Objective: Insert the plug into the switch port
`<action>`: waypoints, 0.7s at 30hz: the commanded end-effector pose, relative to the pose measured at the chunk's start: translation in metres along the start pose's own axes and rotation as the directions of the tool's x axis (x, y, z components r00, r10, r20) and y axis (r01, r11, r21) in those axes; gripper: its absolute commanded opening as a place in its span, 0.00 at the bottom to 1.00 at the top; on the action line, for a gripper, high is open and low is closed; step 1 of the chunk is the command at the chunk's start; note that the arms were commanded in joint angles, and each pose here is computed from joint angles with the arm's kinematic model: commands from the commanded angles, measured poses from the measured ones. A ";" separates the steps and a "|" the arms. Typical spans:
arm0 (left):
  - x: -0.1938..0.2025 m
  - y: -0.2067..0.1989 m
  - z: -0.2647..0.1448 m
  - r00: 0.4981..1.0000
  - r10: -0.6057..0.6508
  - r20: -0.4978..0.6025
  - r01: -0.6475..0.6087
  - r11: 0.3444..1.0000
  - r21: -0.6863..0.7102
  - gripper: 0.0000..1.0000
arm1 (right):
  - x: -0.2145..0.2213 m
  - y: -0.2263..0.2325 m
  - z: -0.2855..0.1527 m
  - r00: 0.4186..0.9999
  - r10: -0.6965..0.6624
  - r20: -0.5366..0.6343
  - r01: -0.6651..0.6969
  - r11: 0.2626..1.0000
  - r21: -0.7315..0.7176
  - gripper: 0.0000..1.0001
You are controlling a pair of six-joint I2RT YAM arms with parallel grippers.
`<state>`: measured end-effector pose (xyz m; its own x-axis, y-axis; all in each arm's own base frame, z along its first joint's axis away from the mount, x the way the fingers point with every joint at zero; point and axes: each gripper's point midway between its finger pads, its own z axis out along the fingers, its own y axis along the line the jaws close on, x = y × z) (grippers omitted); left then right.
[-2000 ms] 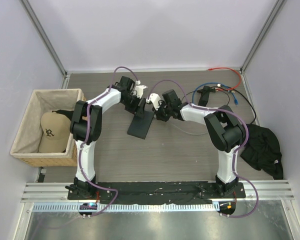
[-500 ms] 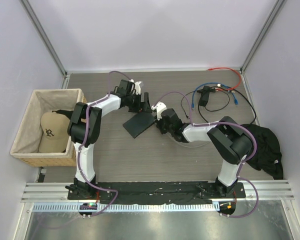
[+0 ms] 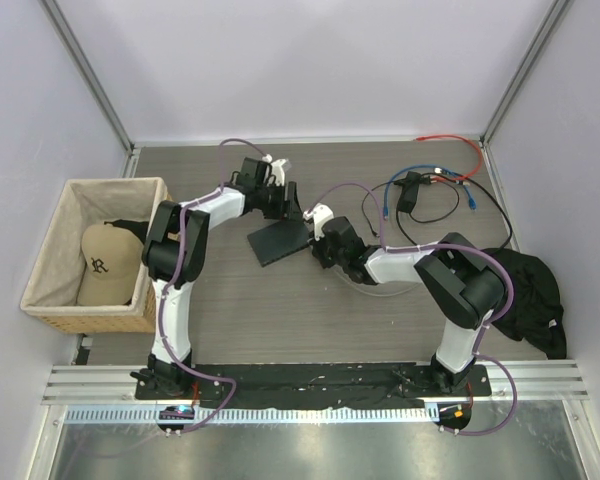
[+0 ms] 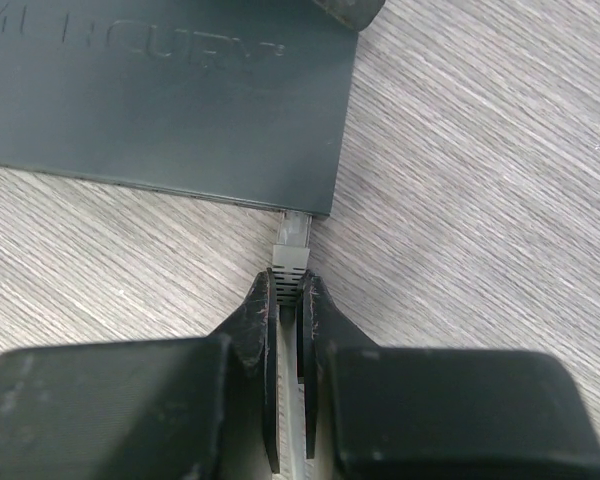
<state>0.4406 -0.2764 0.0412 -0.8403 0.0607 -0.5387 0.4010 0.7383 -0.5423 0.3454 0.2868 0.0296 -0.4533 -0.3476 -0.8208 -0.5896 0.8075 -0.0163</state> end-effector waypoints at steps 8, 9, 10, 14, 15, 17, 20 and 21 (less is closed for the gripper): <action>0.119 -0.055 0.019 0.906 0.112 -0.408 -0.039 0.982 0.183 0.51 | -0.108 -0.025 0.005 0.956 0.027 0.292 -0.053 0.995 0.082 0.01; 0.121 -0.058 0.019 0.904 0.114 -0.412 -0.036 0.981 0.191 0.51 | -0.119 -0.031 0.004 0.948 0.028 0.316 -0.068 0.991 0.115 0.01; 0.122 -0.063 0.018 0.903 0.122 -0.413 -0.040 0.979 0.200 0.50 | -0.126 -0.035 0.003 0.941 0.030 0.336 -0.079 0.988 0.135 0.01; 0.132 -0.073 0.013 0.893 0.142 -0.428 -0.049 0.974 0.222 0.50 | -0.147 -0.048 0.003 0.912 0.034 0.409 -0.125 0.972 0.198 0.01; 0.133 -0.075 0.012 0.890 0.145 -0.431 -0.049 0.973 0.226 0.50 | -0.148 -0.052 0.005 0.909 0.042 0.416 -0.142 0.967 0.213 0.01; 0.137 -0.081 0.007 0.884 0.156 -0.440 -0.050 0.969 0.242 0.49 | -0.152 -0.051 0.011 0.900 0.050 0.432 -0.154 0.966 0.209 0.01; 0.146 -0.086 0.002 0.871 0.168 -0.461 -0.049 0.965 0.259 0.49 | -0.156 -0.043 0.019 0.898 0.061 0.437 -0.147 0.975 0.166 0.01; 0.149 -0.085 0.001 0.869 0.170 -0.464 -0.053 0.966 0.254 0.50 | -0.155 -0.036 0.020 0.903 0.058 0.426 -0.125 0.984 0.131 0.01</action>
<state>0.4487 -0.2886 0.0405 -0.7127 0.2588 -0.6520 0.6033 0.7004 -0.3814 0.3763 0.2700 0.0285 -0.4820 -0.3745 -0.7921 -0.4770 0.8705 -0.1213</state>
